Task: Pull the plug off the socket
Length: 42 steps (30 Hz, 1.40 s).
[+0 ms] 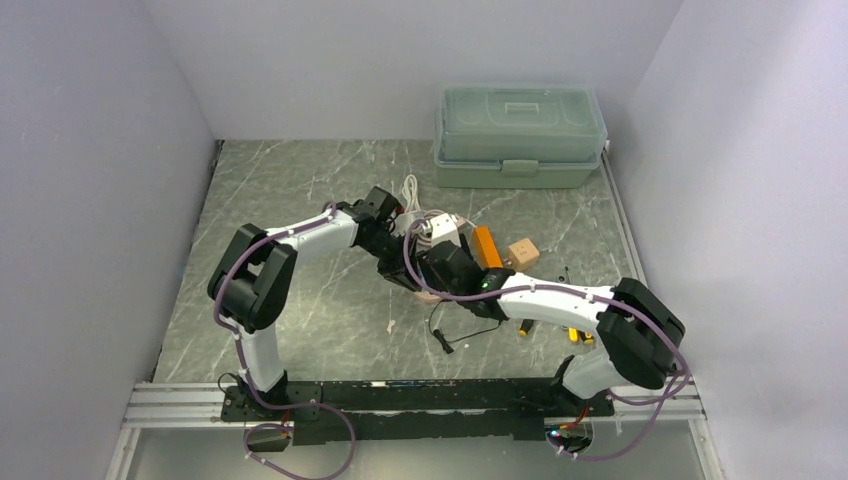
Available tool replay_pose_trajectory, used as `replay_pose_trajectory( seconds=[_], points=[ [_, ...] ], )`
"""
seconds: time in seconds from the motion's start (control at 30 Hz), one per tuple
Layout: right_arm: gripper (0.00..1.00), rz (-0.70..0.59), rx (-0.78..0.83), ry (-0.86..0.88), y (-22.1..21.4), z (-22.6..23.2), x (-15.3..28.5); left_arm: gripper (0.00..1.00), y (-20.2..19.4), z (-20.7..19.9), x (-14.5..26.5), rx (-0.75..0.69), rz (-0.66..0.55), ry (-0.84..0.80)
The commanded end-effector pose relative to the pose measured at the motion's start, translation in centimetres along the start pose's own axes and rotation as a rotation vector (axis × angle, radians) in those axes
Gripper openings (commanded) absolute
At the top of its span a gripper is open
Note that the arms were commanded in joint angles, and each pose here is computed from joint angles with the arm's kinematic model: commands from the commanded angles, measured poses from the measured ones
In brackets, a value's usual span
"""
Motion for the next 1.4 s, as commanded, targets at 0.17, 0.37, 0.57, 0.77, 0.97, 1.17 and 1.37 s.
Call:
replay_pose_trajectory(
  seconds=[0.17, 0.37, 0.57, 0.77, 0.97, 1.17, 1.37],
  points=[
    [0.00, -0.153, -0.067, 0.008, 3.9, 1.3, 1.6, 0.24, 0.0, 5.1, -1.6, -0.008, -0.052, 0.286],
    [0.00, -0.126, -0.224, 0.254, 3.4, 0.0, 0.2, 0.24, 0.0, 5.1, -1.7, -0.006, -0.048, 0.278],
    [0.00, -0.144, -0.156, 0.172, 3.7, 0.1, 0.7, 0.24, 0.0, 5.1, -1.8, -0.006, -0.047, 0.274],
    [0.00, -0.169, -0.005, 0.022, 4.4, 1.8, 2.0, 0.24, -0.1, 5.2, -1.9, -0.002, -0.042, 0.275],
    [0.00, -0.173, -0.003, 0.025, 4.3, 2.2, 2.1, 0.24, 0.0, 5.2, -1.8, -0.003, -0.045, 0.276],
    [0.00, -0.165, -0.180, 0.337, 4.2, 1.5, 1.1, 0.24, 0.0, 5.2, -1.8, -0.003, -0.045, 0.278],
    [0.00, -0.174, -0.110, 0.243, 4.3, 1.5, 1.2, 0.24, 0.0, 5.2, -1.8, -0.003, -0.047, 0.280]
  ],
)
Point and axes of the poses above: each gripper's point midway between its finger pads, its own x axis back along the fingers, its own z axis along the line the jaws close on, y = z × x, the point moved 7 cm from there along x, back along the fingers, and after that the axes turned 12 degrees about x, right-handed, at the moved point
